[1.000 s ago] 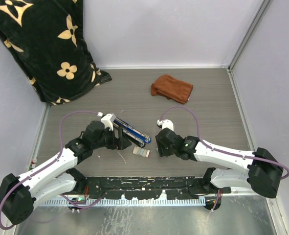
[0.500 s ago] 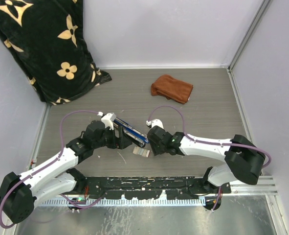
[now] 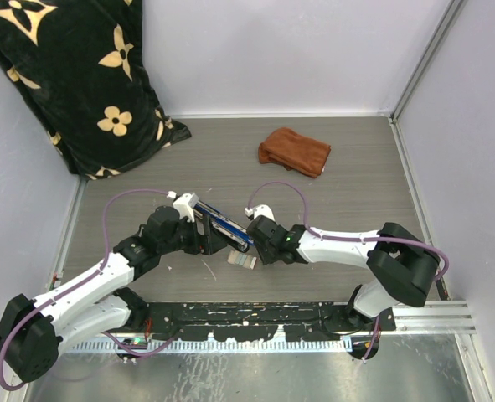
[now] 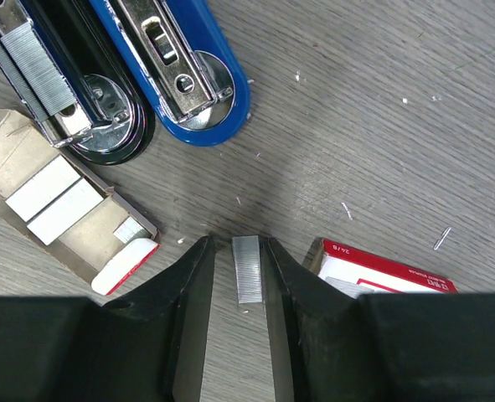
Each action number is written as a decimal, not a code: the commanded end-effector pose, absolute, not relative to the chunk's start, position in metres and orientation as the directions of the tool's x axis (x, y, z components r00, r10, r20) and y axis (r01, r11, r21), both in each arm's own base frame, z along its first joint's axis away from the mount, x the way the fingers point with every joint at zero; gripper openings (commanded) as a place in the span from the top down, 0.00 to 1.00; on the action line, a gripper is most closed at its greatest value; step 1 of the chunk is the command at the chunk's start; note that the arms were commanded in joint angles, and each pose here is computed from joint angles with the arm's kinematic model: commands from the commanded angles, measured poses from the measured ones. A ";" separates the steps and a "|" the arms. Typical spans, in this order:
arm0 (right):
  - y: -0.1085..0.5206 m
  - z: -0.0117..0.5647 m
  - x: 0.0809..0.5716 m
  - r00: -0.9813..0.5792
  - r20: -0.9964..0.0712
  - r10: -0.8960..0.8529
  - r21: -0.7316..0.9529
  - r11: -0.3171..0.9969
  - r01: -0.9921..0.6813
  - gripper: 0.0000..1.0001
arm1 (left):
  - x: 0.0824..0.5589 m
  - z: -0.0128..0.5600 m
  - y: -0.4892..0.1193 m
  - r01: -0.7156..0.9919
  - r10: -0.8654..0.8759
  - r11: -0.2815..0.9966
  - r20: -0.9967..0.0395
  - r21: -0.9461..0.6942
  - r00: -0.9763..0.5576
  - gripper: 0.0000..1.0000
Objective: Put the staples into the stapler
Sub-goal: Pick up the staple from the center of the board.
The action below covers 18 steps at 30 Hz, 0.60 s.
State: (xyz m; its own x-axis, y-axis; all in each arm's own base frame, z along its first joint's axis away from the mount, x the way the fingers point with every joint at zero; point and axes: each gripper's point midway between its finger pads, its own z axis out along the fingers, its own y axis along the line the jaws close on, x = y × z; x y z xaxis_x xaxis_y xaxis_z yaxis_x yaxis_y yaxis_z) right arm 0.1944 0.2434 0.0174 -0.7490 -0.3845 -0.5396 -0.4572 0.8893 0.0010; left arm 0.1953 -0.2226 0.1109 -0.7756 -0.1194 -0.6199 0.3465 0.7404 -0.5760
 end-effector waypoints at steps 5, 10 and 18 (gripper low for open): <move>0.248 0.027 0.211 -0.733 -0.585 -0.346 -0.002 0.905 -0.425 0.68 | 0.201 0.129 -0.228 0.387 -0.145 0.707 -0.656 -0.592 -0.740 0.20; 0.244 0.025 0.212 -0.738 -0.584 -0.340 -0.008 0.911 -0.413 0.71 | 0.201 0.129 -0.231 0.390 -0.144 0.699 -0.653 -0.599 -0.744 0.20; 0.239 0.022 0.211 -0.739 -0.579 -0.343 -0.018 0.912 -0.409 0.79 | 0.201 0.134 -0.234 0.394 -0.157 0.682 -0.650 -0.616 -0.744 0.20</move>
